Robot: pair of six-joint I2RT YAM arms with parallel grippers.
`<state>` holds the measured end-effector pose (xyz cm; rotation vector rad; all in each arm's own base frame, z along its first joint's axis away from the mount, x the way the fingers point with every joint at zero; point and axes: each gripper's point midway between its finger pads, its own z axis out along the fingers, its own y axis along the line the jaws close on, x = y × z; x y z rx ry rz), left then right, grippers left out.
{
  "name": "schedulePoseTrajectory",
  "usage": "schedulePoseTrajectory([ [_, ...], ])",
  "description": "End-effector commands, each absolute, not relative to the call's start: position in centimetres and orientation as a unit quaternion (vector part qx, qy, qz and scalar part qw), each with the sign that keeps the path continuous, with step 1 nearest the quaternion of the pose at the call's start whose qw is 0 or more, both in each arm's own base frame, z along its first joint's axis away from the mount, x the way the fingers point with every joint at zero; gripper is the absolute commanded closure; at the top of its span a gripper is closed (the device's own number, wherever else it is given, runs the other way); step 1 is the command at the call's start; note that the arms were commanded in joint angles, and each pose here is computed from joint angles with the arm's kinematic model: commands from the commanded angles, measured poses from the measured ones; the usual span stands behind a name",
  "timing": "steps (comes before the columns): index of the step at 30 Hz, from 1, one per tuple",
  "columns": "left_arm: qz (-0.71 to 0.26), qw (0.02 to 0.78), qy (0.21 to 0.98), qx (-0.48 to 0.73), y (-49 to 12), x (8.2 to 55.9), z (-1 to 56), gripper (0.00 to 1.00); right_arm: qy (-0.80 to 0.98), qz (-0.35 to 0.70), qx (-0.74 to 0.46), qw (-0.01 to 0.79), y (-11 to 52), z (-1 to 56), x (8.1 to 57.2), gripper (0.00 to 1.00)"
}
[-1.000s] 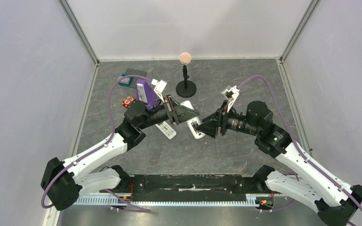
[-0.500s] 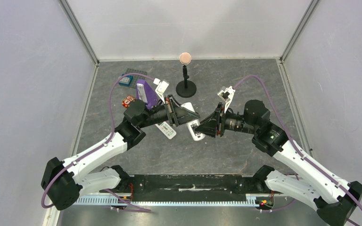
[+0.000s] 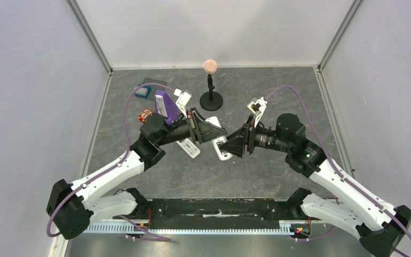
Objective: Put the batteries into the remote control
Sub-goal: Load the battery into the remote control, then pick up the battery cover at the center of the board.
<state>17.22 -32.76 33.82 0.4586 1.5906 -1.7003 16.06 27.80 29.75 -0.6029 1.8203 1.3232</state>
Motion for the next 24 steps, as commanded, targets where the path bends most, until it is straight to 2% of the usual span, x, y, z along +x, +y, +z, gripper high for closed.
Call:
schedulePoseTrajectory([
  [1, -0.66, 0.417, 0.599, 0.177, -31.8, 17.4, 36.2, 0.98, 0.712, 0.516, -0.219, 0.423, 27.4, 30.9, 16.8, 0.36],
  [4, -0.629, 0.43, 0.631, 0.144, -30.9, 18.7, 34.7, 0.98, 0.715, 0.508, -0.207, 0.434, 26.9, 31.1, 17.1, 0.29],
  [8, -0.581, 0.445, 0.678, 0.068, -28.5, 21.1, 31.7, 0.98, 0.731, 0.472, -0.195, 0.452, 25.8, 30.0, 18.0, 0.28],
  [11, -0.533, 0.459, 0.711, -0.008, -25.6, 22.8, 29.1, 0.98, 0.758, 0.406, -0.184, 0.476, 24.3, 27.9, 19.7, 0.28],
  [15, -0.482, 0.478, 0.729, -0.088, -21.7, 23.7, 26.7, 0.98, 0.768, 0.291, -0.281, 0.496, 23.3, 23.5, 22.1, 0.29],
  [20, -0.43, 0.497, 0.74, -0.143, -18.3, 24.0, 25.2, 0.98, 0.761, 0.161, -0.469, 0.418, 22.9, 15.3, 24.1, 0.3],
  [24, -0.398, 0.505, 0.748, -0.164, -16.5, 24.1, 24.9, 0.98, 0.779, 0.118, -0.503, 0.355, 23.2, 12.0, 26.2, 0.32],
])
